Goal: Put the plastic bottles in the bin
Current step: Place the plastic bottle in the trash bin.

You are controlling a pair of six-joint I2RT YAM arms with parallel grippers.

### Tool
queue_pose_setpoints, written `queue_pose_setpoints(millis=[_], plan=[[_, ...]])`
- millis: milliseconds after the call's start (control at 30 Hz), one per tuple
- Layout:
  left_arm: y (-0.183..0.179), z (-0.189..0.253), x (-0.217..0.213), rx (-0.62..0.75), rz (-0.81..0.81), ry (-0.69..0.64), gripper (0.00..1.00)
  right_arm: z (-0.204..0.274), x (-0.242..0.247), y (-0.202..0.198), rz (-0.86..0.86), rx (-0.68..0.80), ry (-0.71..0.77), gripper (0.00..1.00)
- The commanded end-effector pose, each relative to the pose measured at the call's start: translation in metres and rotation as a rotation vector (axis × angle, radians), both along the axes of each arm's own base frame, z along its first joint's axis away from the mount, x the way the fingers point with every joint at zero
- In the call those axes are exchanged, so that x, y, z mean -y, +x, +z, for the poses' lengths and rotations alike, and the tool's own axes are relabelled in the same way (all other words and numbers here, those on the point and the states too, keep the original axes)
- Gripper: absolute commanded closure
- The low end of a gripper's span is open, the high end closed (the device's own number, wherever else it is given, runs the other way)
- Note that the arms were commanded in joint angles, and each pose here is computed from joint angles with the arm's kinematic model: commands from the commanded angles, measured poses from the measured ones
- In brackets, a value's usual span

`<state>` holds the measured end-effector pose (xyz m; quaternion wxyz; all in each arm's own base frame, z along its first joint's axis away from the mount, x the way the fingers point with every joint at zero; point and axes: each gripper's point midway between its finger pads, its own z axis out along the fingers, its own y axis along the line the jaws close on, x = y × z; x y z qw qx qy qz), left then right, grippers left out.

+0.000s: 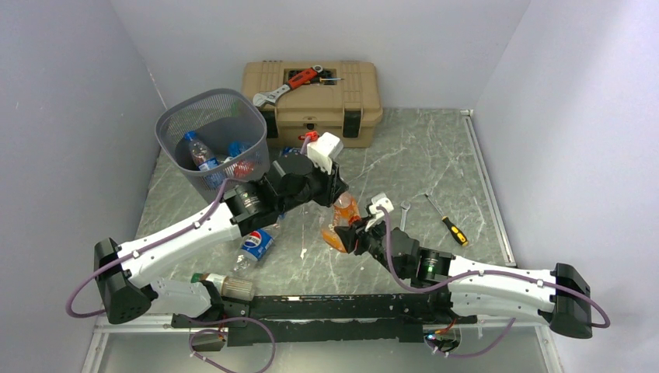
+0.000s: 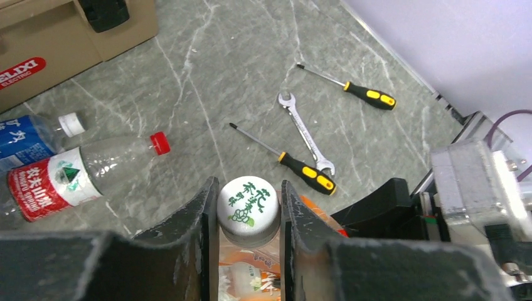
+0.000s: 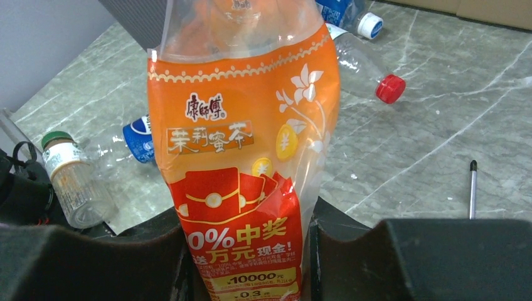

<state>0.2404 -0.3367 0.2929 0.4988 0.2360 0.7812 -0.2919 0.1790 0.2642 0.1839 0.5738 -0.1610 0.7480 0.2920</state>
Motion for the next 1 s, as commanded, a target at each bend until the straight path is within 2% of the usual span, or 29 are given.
queue_pose_setpoints(millis=[0,33,100,133,167,200,233,267,433,567,733,867,967], plan=[[0.006,0.025,-0.001,0.053,0.012,-0.051,0.91,0.031,-0.005,0.004,-0.018,0.026,0.092,1.0],[0.006,0.025,0.0,0.055,0.005,-0.047,1.0,0.031,-0.005,0.004,-0.018,0.023,0.092,1.0],[0.004,0.026,0.001,0.062,-0.013,-0.037,1.0,0.032,-0.004,0.003,-0.02,0.019,0.098,1.0],[0.004,0.027,0.0,0.069,-0.02,-0.034,1.0,0.033,-0.004,0.002,-0.016,0.017,0.105,0.83],[0.004,0.029,-0.001,0.081,-0.021,-0.029,1.0,0.036,-0.004,0.001,-0.011,0.018,0.116,0.58],[0.005,0.033,-0.003,0.094,-0.014,-0.027,1.0,0.038,-0.003,0.0,-0.006,0.016,0.129,0.38],[0.006,0.038,-0.007,0.111,-0.004,-0.021,1.0,0.041,-0.002,-0.001,-0.003,0.015,0.136,0.11],[0.009,0.043,-0.011,0.13,0.014,-0.011,1.0,0.045,0.0,-0.002,0.0,0.015,0.143,0.02],[0.015,0.086,-0.036,0.27,0.06,0.04,1.0,0.076,0.016,-0.01,0.003,0.026,0.214,0.0],[0.006,0.13,-0.047,0.379,0.035,-0.013,1.0,0.1,0.026,-0.026,0.084,0.079,0.304,0.0],[-0.047,0.169,-0.036,0.484,-0.246,-0.189,1.0,0.125,0.021,-0.056,0.272,0.163,0.371,0.0],[-0.084,0.174,-0.032,0.412,-0.449,-0.284,1.0,0.149,0.023,-0.078,0.395,0.221,0.422,0.0],[-0.096,0.174,-0.036,0.371,-0.54,-0.329,1.0,0.165,0.027,-0.089,0.443,0.256,0.451,0.0]])
